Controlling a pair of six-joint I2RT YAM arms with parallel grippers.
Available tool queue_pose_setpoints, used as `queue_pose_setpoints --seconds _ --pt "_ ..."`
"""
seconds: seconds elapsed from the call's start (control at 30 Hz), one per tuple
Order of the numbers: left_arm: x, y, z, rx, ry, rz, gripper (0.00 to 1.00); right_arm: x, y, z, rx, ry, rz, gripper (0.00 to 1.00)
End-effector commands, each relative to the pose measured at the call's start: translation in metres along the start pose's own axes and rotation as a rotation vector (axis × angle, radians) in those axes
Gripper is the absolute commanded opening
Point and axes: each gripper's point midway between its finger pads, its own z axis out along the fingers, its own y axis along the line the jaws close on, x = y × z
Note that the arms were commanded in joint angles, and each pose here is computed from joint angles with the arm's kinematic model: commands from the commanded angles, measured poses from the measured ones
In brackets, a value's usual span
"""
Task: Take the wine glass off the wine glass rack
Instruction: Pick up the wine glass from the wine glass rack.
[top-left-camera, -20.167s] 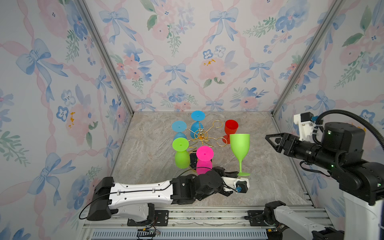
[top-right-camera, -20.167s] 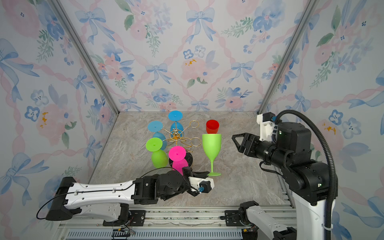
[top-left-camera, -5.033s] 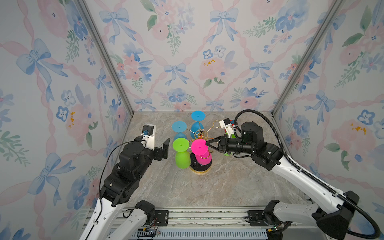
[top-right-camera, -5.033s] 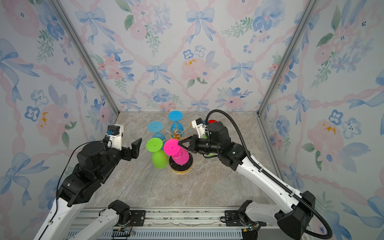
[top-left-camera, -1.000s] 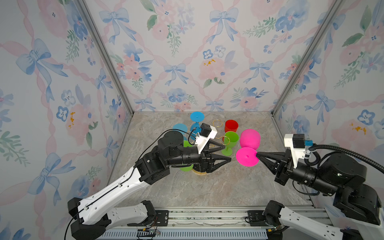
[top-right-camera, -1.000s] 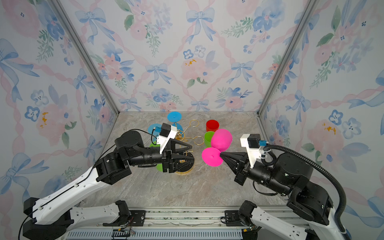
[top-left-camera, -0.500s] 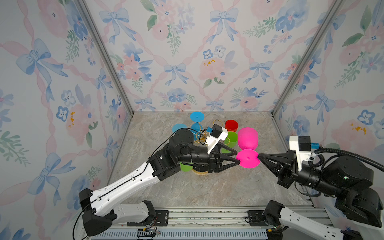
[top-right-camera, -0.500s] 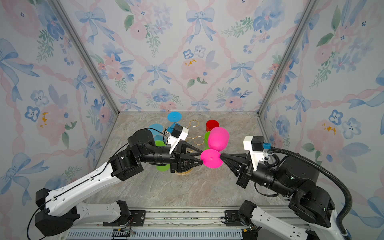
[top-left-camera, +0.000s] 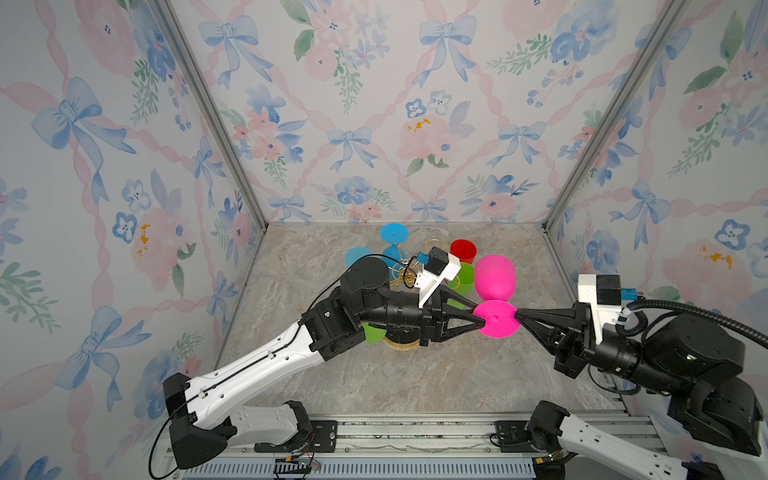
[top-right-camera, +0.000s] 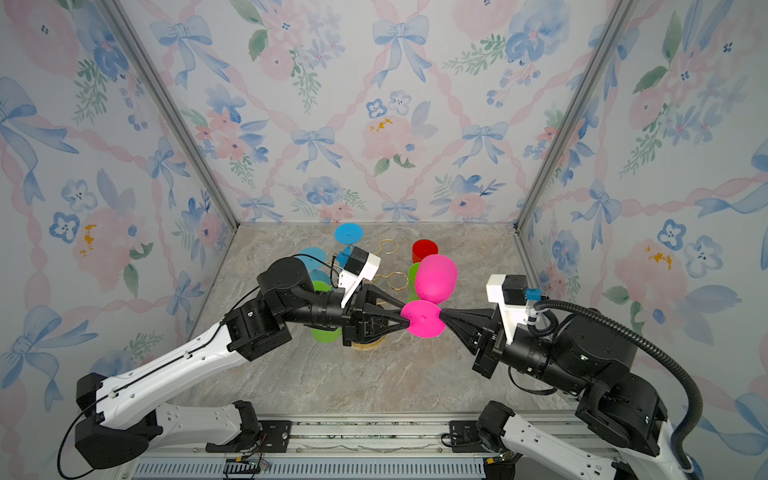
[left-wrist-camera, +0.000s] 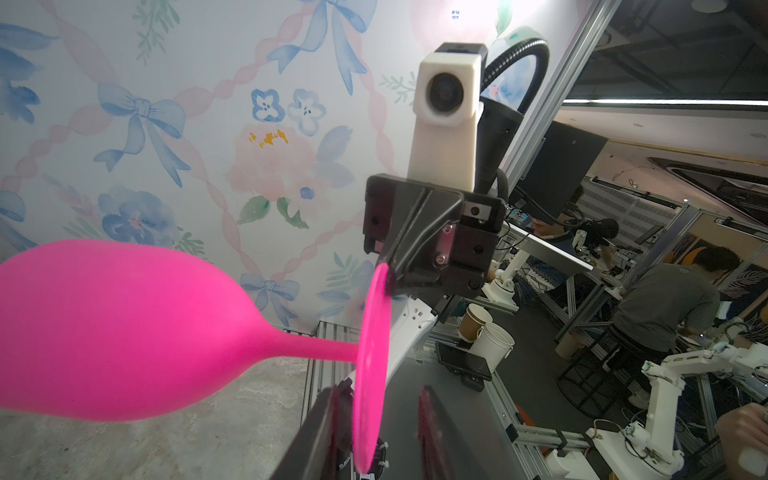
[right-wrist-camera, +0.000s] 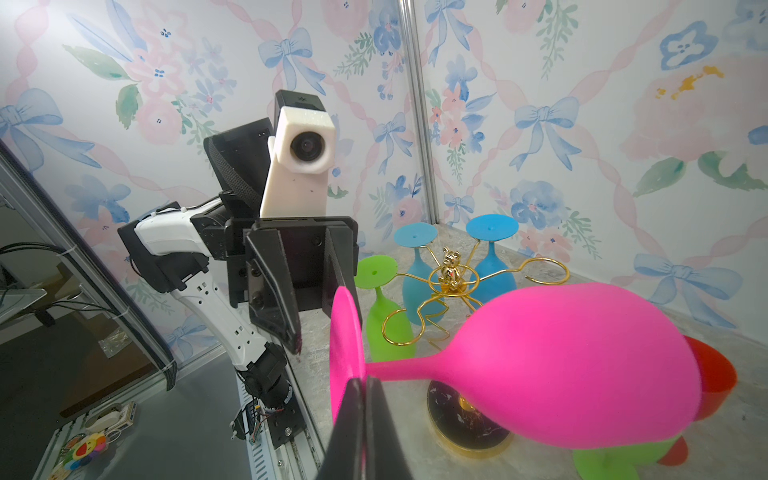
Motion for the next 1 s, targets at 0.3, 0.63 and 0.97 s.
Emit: queue_pose_setpoints --seconds 0.3,0.63,0.97 --pt "-0.0096 -0.0077 0.0013 0.025 -0.023 0.009 0.22 -0.0088 0.0031 0.0 -0.016 -0.041 -0.017 0.0" --pt "-0.0075 -0.0068 0.0047 0.032 -0.014 -0.002 0.22 -0.0097 0.0034 -0.0001 -0.017 -0.044 -0.018 0.0" --pt "-0.0081 -0.007 0.0082 0.039 -0.01 -0.003 0.18 -0.0084 0.0042 0.0015 -0.024 -0.038 -0.017 0.0"
